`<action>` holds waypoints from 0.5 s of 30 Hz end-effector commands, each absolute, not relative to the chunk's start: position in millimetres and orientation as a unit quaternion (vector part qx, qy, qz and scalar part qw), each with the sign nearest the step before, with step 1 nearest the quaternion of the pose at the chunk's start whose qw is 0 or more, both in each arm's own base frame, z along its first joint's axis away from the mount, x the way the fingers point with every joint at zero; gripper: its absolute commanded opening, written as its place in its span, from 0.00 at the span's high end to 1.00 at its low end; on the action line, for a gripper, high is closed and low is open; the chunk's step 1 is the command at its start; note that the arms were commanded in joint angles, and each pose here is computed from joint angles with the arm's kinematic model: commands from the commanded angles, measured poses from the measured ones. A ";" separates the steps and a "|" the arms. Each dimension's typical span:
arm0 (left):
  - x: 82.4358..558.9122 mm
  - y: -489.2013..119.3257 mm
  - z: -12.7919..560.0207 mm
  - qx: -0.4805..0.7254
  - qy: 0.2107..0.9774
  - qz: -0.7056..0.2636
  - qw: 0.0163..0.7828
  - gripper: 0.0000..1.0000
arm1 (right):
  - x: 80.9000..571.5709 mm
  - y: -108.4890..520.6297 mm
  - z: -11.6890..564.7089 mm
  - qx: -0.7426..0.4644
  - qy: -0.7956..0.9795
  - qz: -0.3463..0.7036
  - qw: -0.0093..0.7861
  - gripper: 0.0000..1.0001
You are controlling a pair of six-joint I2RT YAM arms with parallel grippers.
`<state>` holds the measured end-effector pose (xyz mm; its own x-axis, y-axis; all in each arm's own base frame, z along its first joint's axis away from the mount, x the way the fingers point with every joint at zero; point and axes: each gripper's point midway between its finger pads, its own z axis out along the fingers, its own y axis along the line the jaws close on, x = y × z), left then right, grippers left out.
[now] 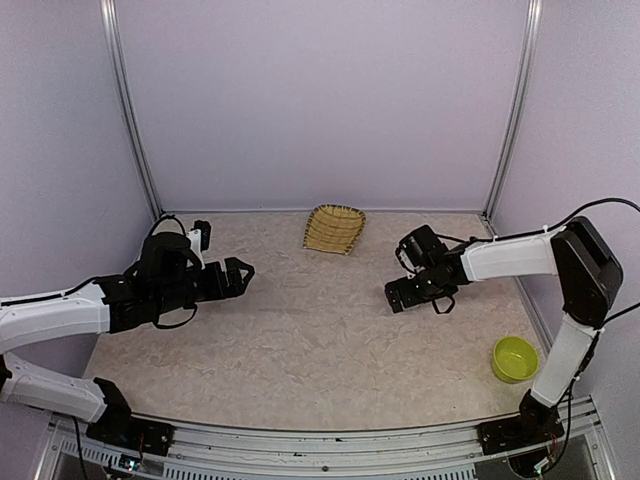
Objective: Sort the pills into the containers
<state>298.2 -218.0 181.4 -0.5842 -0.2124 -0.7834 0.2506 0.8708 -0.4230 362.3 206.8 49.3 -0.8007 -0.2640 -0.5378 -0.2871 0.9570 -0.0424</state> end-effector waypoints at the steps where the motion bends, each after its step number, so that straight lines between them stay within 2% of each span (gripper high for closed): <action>1: 298.7 -218.0 179.4 0.005 0.851 -0.253 0.460 0.01 | 369.2 214.0 46.3 -0.149 0.948 0.019 0.281 0.00; 6: 298.1 -218.2 173.9 0.006 0.854 -0.251 0.456 0.01 | 370.1 216.3 37.0 -0.148 0.950 0.020 0.273 0.01; 11: 297.3 -217.8 168.4 0.005 0.856 -0.250 0.453 0.01 | 370.5 216.9 35.2 -0.146 0.950 0.022 0.275 0.13; 15: 296.9 -217.0 164.3 0.004 0.857 -0.248 0.451 0.01 | 371.4 216.2 32.0 -0.145 0.951 0.018 0.273 0.15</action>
<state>296.3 -215.8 167.0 -0.6004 -0.2071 -0.7724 0.2352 0.8774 -0.4182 365.2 209.5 30.1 -0.8169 -0.2754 -0.5067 -0.2905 0.9555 -0.0509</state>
